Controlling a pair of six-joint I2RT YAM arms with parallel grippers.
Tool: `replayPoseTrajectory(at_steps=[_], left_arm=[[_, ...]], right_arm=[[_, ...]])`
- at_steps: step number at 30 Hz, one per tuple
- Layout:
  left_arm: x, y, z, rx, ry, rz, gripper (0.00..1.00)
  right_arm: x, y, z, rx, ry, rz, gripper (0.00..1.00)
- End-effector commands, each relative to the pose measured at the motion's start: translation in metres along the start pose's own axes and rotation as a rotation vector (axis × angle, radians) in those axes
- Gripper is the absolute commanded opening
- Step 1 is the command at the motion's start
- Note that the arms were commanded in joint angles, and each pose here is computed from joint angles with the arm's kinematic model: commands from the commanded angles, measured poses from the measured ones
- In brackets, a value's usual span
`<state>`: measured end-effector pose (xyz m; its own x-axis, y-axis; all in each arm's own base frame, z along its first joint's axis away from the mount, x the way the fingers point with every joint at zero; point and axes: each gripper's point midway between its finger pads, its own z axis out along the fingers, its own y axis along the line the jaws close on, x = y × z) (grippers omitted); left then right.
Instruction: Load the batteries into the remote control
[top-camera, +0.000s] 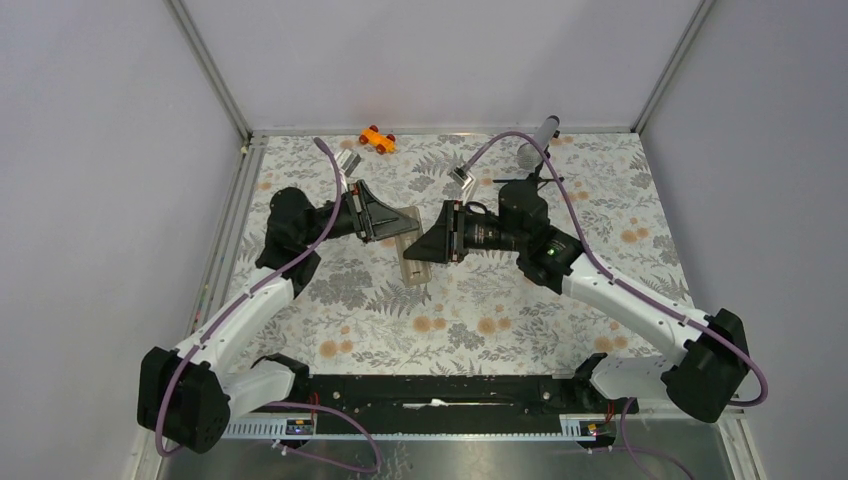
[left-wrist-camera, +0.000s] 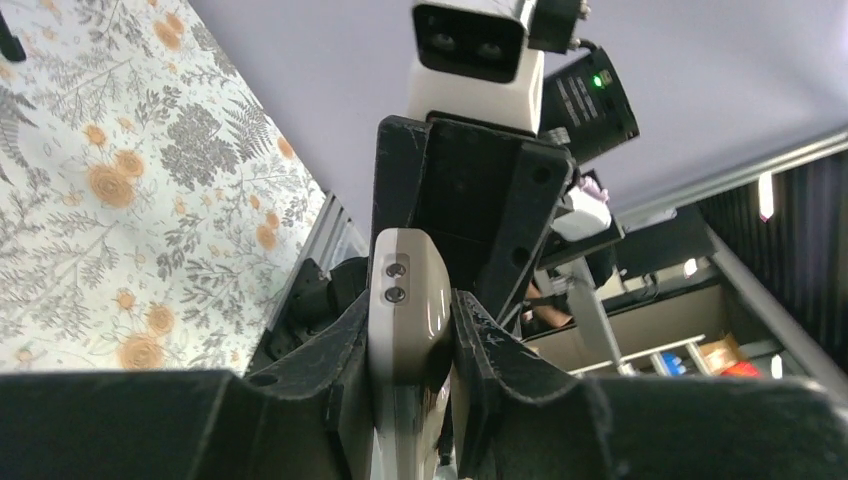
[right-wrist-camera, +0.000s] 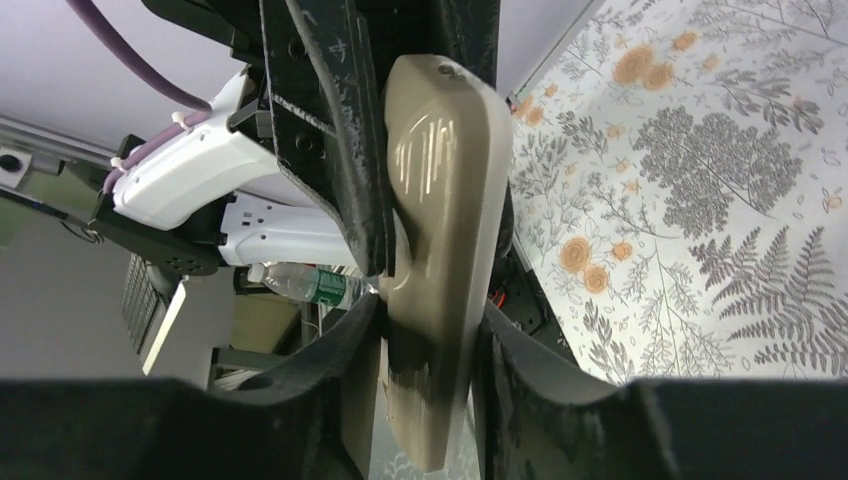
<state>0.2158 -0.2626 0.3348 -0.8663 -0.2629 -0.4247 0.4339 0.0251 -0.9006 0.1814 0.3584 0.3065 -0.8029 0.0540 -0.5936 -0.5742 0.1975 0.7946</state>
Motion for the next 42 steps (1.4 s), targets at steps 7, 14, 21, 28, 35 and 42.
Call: replayPoseTrajectory(at_steps=[7, 14, 21, 28, 35, 42], left_arm=[[-0.002, -0.013, -0.002, 0.022, -0.01, 0.175, 0.56], [-0.015, 0.036, -0.024, -0.293, -0.13, 0.22, 0.99], [-0.029, 0.068, -0.069, -0.555, -0.304, 0.231, 0.99], [-0.025, 0.066, -0.081, -0.6, -0.318, 0.262, 0.99], [-0.014, 0.07, -0.091, -0.643, -0.304, 0.248, 0.99], [-0.006, 0.063, -0.107, -0.689, -0.328, 0.269, 0.99]], right_arm=[[-0.009, 0.015, 0.002, -0.067, -0.05, -0.039, 0.15], [0.007, -0.05, -0.009, 0.186, -0.078, 0.042, 0.11], [0.053, -0.151, -0.052, 0.663, -0.005, 0.123, 0.1], [0.098, -0.231, -0.128, 1.176, 0.107, 0.118, 0.12], [0.109, -0.263, -0.163, 1.411, 0.204, 0.049, 0.15], [0.104, -0.286, -0.167, 1.57, 0.351, 0.001, 0.21]])
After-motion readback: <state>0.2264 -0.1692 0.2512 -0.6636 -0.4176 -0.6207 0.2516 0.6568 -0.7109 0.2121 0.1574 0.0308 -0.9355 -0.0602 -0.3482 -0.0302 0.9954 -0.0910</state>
